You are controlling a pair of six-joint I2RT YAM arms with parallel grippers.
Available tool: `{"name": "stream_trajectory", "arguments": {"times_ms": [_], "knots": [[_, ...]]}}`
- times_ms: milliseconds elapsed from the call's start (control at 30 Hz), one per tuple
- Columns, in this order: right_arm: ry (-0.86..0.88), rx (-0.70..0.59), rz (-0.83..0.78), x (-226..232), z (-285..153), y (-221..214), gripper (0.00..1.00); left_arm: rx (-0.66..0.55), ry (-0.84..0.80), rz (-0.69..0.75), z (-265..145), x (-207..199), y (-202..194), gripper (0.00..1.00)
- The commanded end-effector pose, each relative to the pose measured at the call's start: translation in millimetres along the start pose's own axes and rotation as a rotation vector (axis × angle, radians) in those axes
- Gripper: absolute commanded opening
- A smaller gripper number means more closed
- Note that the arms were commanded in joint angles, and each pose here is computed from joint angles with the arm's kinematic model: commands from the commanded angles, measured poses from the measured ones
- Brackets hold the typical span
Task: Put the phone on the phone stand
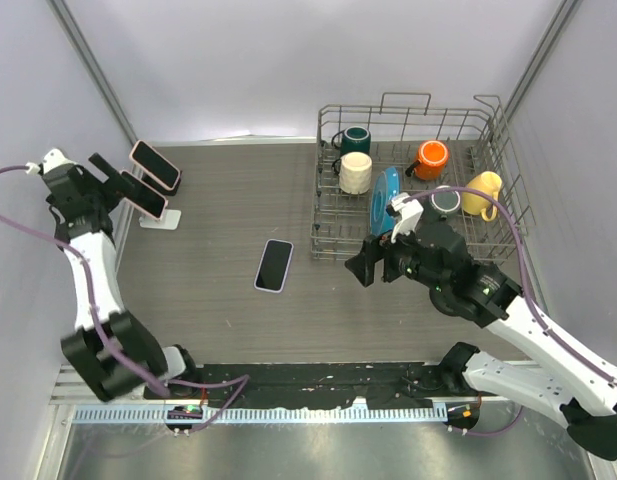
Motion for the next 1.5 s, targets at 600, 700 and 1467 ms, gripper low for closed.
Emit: {"name": "stream_trajectory", "arguments": {"times_ms": [600,700,1467], "knots": [[-1.031,-0.085,0.56,-156.1,-107.8,-6.2,0.91,0.251,-0.98,0.446,-277.9,-256.2,-182.2,0.97],[-1.217,-0.12,0.582,-165.6,-148.6,-16.2,0.93,0.301,-1.063,0.45,-299.9,-253.1,-193.8,0.97],[-1.105,-0.572,0.967,-175.0,-131.8,-77.8,0.84,0.315,-1.13,0.543,-338.1,-187.1,-176.2,0.99]]}}
Point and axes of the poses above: each gripper's point midway between its finger pads, its own z axis out along the fingers, its own x axis along the line the jaws close on, y = z × x, the point moved 2 cm from there along -z, back along the fingers, and after that the axes turned 5 degrees about -z, right-handed, at the moved point
